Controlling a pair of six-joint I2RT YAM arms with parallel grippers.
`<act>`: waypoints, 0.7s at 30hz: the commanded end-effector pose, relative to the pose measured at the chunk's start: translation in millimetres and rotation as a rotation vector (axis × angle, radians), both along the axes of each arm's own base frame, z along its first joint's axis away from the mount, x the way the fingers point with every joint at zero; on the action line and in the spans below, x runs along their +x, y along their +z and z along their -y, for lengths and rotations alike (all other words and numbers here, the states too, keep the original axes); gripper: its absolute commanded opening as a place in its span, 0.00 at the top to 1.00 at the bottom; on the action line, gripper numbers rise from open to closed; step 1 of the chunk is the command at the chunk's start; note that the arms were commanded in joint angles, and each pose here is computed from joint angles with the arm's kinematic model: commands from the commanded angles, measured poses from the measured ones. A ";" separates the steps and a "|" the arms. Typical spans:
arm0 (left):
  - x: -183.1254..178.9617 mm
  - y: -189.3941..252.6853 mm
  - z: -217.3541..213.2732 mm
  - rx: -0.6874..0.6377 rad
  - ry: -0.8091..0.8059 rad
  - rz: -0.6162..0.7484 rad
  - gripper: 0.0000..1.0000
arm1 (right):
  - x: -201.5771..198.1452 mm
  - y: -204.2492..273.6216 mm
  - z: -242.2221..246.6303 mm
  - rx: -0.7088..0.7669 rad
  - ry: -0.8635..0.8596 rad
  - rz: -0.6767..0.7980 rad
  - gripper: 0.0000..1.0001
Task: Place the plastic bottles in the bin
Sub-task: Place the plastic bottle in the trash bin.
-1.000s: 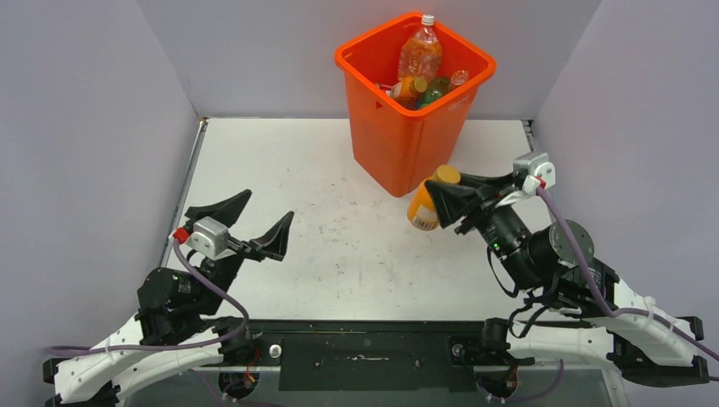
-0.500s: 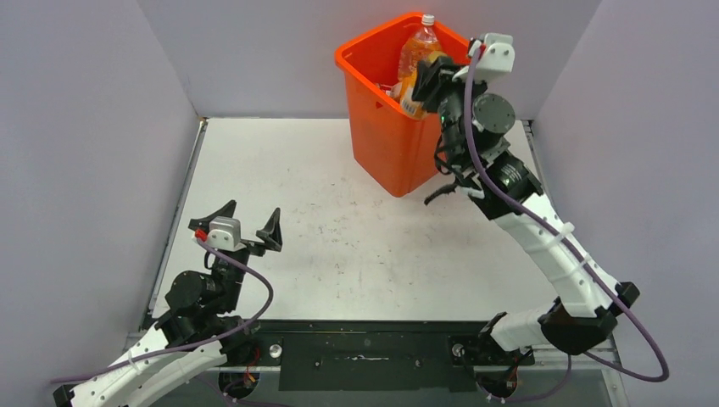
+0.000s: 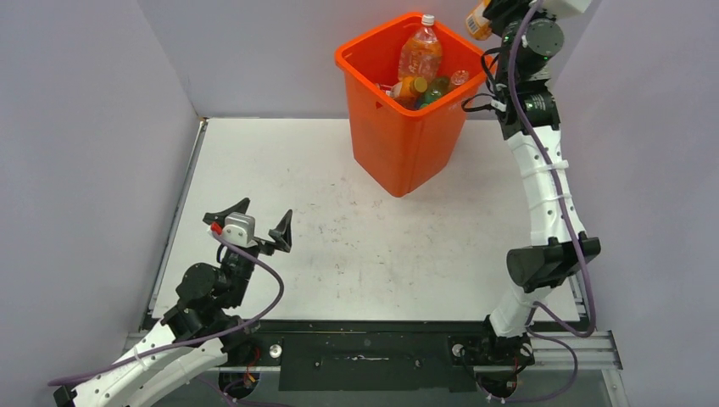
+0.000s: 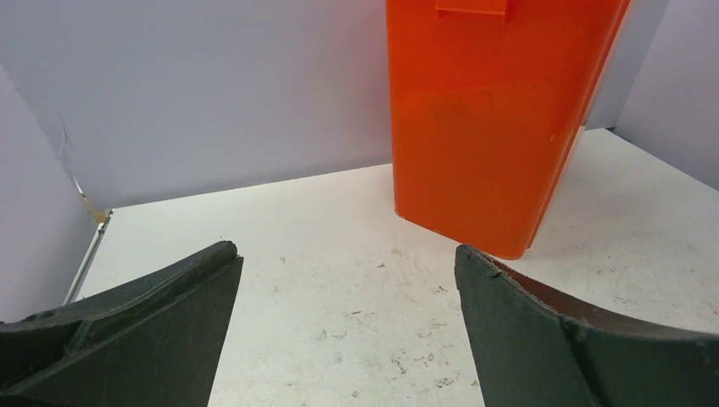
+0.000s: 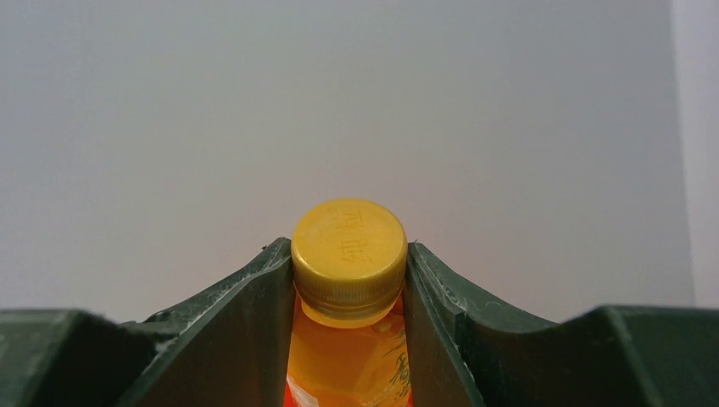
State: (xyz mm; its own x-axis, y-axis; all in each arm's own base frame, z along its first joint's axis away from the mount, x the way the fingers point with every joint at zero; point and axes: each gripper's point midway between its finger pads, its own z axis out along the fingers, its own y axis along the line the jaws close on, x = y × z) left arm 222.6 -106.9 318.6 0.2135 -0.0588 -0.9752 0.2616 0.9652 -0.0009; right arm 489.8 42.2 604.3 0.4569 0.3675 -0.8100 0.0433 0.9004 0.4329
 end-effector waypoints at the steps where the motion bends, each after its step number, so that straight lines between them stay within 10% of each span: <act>1: 1.6 5.2 6.3 -0.003 -0.024 0.004 0.04 | 28.7 -22.8 -56.4 -0.029 0.240 -0.036 0.95; 21: 5.2 -2.5 3.1 0.046 0.004 -0.002 0.04 | 66.7 -127.3 -137.6 -0.211 0.276 -0.289 0.95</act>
